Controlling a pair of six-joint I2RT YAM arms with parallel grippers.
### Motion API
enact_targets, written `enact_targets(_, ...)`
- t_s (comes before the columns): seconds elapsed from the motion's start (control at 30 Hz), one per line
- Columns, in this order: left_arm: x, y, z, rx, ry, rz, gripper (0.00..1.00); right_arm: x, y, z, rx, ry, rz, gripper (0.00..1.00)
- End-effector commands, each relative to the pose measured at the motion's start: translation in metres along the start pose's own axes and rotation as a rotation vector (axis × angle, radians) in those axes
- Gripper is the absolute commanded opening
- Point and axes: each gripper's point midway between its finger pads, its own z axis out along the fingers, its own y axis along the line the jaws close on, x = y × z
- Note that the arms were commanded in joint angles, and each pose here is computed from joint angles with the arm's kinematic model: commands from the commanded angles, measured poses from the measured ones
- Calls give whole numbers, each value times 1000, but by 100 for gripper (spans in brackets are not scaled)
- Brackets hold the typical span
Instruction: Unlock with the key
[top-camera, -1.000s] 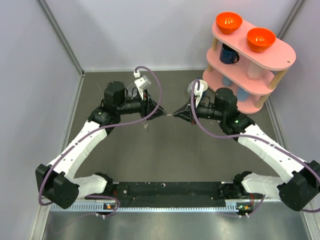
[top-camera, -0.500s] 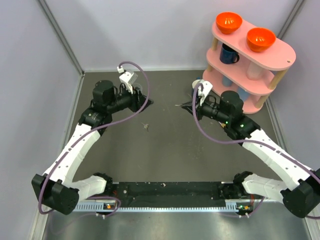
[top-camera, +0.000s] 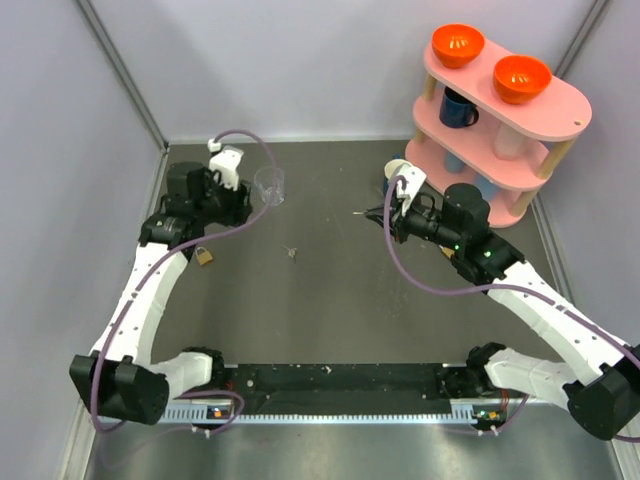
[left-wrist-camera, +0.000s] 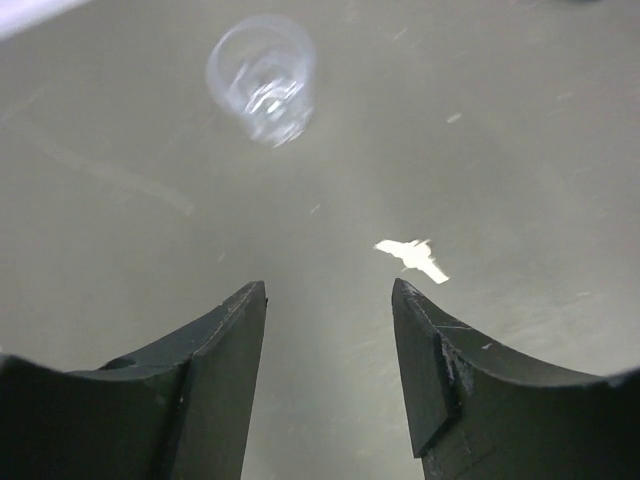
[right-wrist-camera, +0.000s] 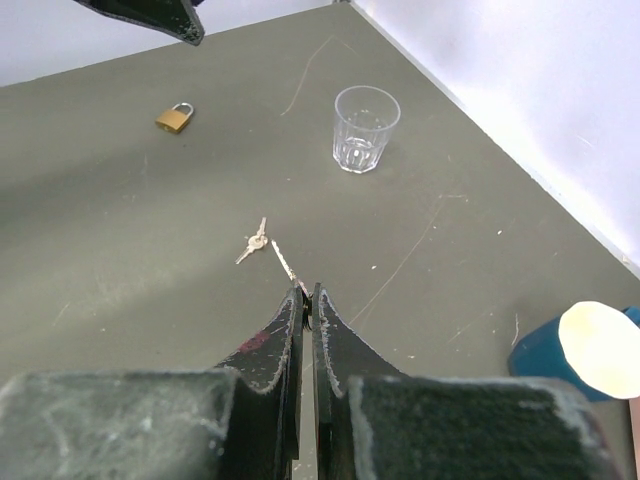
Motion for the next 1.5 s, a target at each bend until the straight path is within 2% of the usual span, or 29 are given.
enact_targets(0.0,47,57,-19,-168,95,34,59,-12,-1,-6,-9,-35,-28,0)
enact_targets(0.2,89,112,-28,-264,203,46,56,-13,1,-7,-15,-39,-19,0)
enact_targets(0.43,123,148,-18,-262,386,65,53,-13,1,-8,-10,-41,-17,0)
enact_targets(0.47,135,149,-14,-239,439,51,51,-13,1,-8,-10,-42,-16,0)
enact_targets(0.87,183,188,33,-220,635,88,42,-9,2,-8,-12,-37,-15,0)
enact_targets(1.03,195,193,44,-210,676,78,38,-8,1,-7,-8,-32,-14,0)
enact_targets(1.47,231,192,57,-174,757,65,36,-2,-2,-2,-4,-12,-6,0)
